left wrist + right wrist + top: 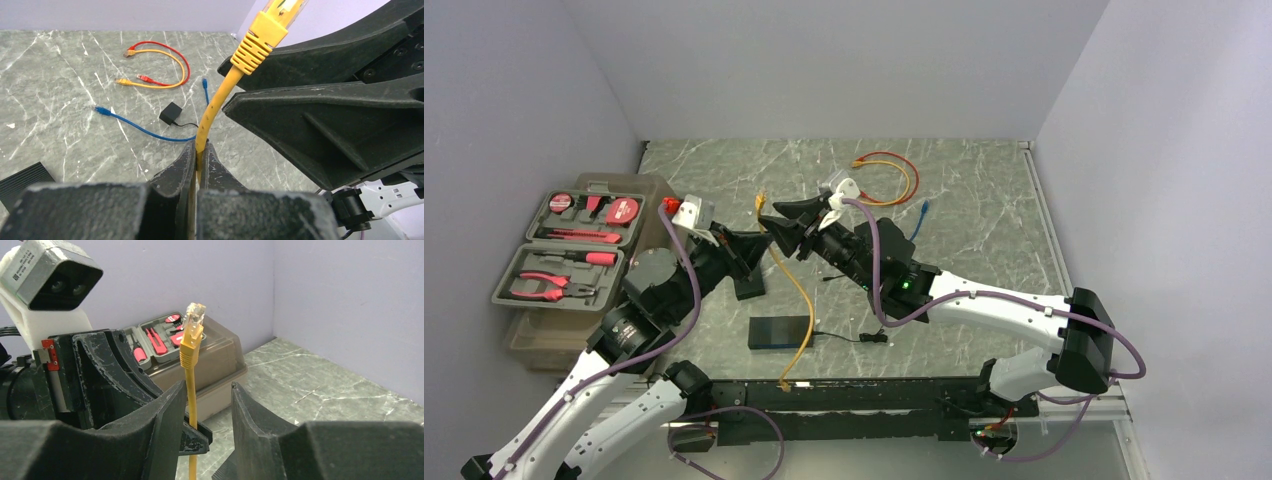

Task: Insert the plug into the switch port
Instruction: Pick up the connector from the center of the board.

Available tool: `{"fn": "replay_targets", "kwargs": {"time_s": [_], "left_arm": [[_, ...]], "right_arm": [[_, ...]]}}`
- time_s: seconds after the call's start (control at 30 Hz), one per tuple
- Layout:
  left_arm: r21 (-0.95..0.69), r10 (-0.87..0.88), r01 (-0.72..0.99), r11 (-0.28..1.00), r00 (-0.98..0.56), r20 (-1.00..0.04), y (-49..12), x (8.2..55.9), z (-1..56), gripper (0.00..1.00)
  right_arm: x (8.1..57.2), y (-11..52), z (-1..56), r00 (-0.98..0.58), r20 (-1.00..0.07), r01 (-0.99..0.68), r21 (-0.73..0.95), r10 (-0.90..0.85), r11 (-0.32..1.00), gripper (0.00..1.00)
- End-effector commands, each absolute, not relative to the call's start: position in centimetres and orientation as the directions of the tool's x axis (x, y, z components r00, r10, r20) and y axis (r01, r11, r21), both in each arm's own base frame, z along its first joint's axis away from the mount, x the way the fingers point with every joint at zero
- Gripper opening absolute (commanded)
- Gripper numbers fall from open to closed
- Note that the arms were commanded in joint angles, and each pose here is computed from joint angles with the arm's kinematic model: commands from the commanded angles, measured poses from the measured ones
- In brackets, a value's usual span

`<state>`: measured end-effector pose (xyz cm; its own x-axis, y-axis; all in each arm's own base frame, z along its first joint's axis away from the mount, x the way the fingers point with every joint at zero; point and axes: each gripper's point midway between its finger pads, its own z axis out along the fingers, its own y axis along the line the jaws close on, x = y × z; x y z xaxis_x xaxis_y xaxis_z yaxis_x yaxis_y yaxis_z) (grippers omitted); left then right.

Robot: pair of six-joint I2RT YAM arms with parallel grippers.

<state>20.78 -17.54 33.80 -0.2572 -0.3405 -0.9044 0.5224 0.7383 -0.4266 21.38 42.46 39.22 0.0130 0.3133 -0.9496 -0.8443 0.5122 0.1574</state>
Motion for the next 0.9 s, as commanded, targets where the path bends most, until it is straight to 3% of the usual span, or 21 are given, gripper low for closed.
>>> {"fn": "replay_targets", "kwargs": {"time_s": [0.0,0.67,0.8,0.87], "left_arm": [[-0.434,-0.364,0.508,0.744,-0.237,-0.901,-17.1,20.9,34.1,0.0],[-0.442,-0.365,0.501,0.744,-0.249,-0.897,-17.5,21.3,33.8,0.0],[-0.442,-0.364,0.503,0.743,-0.25,-0.897,-17.5,21.3,33.7,0.0],[-0.441,-0.363,0.511,0.738,-0.25,-0.898,-17.7,21.3,33.8,0.0]], "right_arm": [[20.1,41.3,44.2,0.052,-0.898,-0.867,0.177,0.438,0.466,0.4],[21.4,44.1,44.3,0.032,-0.889,-0.865,0.204,0.456,0.458,0.35],[21.5,44.2,44.1,0.033,-0.889,-0.861,0.206,0.456,0.464,0.23],[21.5,44.3,44.1,0.036,-0.892,-0.862,0.201,0.451,0.466,0.1]]}}
